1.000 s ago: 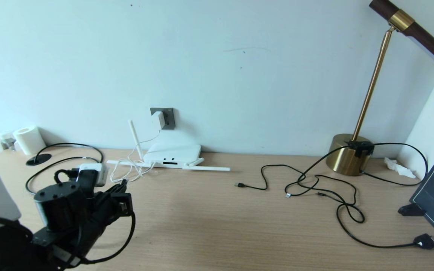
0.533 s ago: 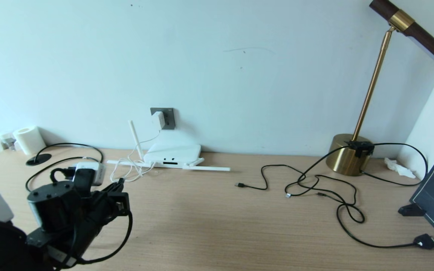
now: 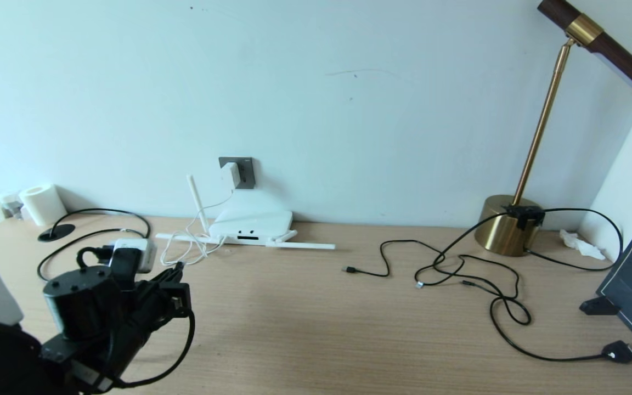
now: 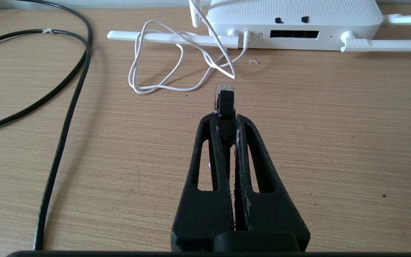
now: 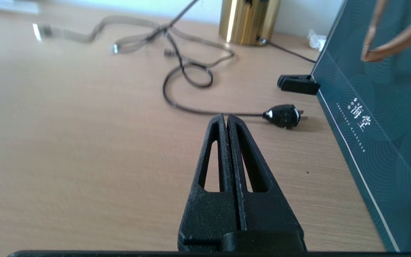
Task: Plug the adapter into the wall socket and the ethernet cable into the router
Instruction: Align cable and router interface
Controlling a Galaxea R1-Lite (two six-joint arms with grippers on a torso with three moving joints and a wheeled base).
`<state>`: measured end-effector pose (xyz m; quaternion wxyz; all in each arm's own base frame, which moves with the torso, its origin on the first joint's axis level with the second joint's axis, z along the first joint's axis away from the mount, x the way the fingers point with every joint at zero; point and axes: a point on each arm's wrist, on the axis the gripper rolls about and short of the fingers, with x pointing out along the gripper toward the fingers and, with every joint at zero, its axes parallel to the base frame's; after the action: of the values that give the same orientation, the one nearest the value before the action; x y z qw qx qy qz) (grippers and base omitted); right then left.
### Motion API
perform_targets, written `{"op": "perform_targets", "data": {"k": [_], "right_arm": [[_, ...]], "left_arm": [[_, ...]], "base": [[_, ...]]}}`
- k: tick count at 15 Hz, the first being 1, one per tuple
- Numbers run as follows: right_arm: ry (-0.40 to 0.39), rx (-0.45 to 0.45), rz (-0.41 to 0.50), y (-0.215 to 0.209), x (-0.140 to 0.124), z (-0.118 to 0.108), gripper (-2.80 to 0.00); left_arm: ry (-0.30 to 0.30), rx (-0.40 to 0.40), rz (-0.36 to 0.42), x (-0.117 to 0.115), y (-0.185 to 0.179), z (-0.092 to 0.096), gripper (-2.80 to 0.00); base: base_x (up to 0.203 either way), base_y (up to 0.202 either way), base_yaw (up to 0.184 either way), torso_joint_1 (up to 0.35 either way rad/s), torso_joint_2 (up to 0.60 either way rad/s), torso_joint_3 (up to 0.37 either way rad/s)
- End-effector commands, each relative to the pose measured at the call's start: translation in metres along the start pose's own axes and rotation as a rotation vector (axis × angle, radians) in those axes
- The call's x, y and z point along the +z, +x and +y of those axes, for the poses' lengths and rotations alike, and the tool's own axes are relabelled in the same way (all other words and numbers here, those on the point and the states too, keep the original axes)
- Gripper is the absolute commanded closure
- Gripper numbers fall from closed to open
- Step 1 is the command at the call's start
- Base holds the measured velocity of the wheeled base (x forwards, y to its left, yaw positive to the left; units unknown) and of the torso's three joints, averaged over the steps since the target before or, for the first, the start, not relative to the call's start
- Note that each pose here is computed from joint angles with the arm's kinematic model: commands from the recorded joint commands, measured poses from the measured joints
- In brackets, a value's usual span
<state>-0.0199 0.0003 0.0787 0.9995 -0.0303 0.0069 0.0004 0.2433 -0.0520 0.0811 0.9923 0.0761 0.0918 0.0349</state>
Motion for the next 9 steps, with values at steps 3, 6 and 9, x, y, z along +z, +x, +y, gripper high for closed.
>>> {"op": "perform_targets", "data": {"k": [3, 6, 9], "right_arm": [[0.035, -0.003, -0.026, -0.002, -0.004, 0.000, 0.00], [0.024, -0.001, -0.026, -0.002, -0.004, 0.000, 0.00], [0.044, -0.005, -0.026, -0.002, -0.004, 0.000, 0.00]], "left_arm": [[0.013, -0.024, 0.018, -0.004, -0.007, -0.004, 0.00], [0.019, -0.025, 0.027, -0.005, -0.014, -0.002, 0.00], [0.013, -0.013, 0.014, -0.002, -0.019, 0.003, 0.00]], "base": [[0.000, 0.000, 0.000, 0.000, 0.00, 0.000], [0.000, 0.000, 0.000, 0.000, 0.00, 0.000], [0.000, 0.000, 0.000, 0.000, 0.00, 0.000]]}}
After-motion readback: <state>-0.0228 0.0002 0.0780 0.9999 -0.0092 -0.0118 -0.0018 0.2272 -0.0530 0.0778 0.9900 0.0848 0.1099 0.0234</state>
